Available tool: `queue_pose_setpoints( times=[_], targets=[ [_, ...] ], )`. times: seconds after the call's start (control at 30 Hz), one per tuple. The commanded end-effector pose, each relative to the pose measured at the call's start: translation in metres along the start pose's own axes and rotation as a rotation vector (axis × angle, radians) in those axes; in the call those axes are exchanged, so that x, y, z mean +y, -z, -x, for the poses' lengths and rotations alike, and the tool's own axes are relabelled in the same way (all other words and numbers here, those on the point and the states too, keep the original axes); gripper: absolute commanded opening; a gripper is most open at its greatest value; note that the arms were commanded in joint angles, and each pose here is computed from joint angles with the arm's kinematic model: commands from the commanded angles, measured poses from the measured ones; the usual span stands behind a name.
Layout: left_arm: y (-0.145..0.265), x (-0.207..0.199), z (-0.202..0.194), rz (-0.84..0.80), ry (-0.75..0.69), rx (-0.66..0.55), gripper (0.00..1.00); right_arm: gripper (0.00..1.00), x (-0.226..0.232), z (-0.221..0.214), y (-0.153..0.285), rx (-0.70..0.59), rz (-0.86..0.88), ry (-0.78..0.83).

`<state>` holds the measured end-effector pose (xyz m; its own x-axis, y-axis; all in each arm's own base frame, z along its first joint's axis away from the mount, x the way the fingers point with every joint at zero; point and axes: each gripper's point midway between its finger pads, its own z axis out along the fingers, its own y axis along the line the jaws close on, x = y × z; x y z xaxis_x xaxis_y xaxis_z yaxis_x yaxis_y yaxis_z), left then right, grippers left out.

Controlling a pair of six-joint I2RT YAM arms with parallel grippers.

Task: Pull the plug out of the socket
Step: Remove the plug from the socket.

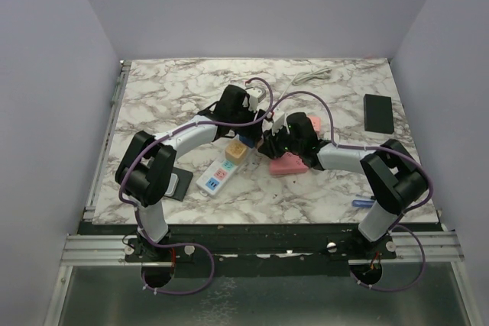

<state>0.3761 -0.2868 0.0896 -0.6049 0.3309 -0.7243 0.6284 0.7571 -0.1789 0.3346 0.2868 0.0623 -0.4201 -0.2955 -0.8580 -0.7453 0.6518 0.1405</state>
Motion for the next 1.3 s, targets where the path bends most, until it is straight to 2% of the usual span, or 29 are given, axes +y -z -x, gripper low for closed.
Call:
queue_pose_setpoints(
  times=[0.0, 0.67, 0.77, 1.13, 1.27],
  targets=[
    [0.004, 0.025, -0.107, 0.082, -0.001, 0.359, 0.00, 0.01, -0.021, 0.044, 0.005, -0.116, -0.049, 0.010],
    [0.003, 0.032, -0.112, 0.122, 0.006, 0.380, 0.00, 0.00, 0.017, 0.036, -0.005, -0.086, -0.235, 0.092],
    [0.003, 0.032, -0.112, 0.120, 0.005, 0.379, 0.00, 0.00, 0.019, 0.040, -0.003, -0.107, -0.240, 0.040],
    [0.004, 0.030, -0.112, 0.106, -0.001, 0.378, 0.00, 0.01, 0.004, 0.049, 0.007, -0.139, -0.198, 0.000],
    [0.004, 0.029, -0.112, 0.103, -0.001, 0.379, 0.00, 0.01, -0.003, 0.050, 0.010, -0.142, -0.132, -0.030]
  ],
)
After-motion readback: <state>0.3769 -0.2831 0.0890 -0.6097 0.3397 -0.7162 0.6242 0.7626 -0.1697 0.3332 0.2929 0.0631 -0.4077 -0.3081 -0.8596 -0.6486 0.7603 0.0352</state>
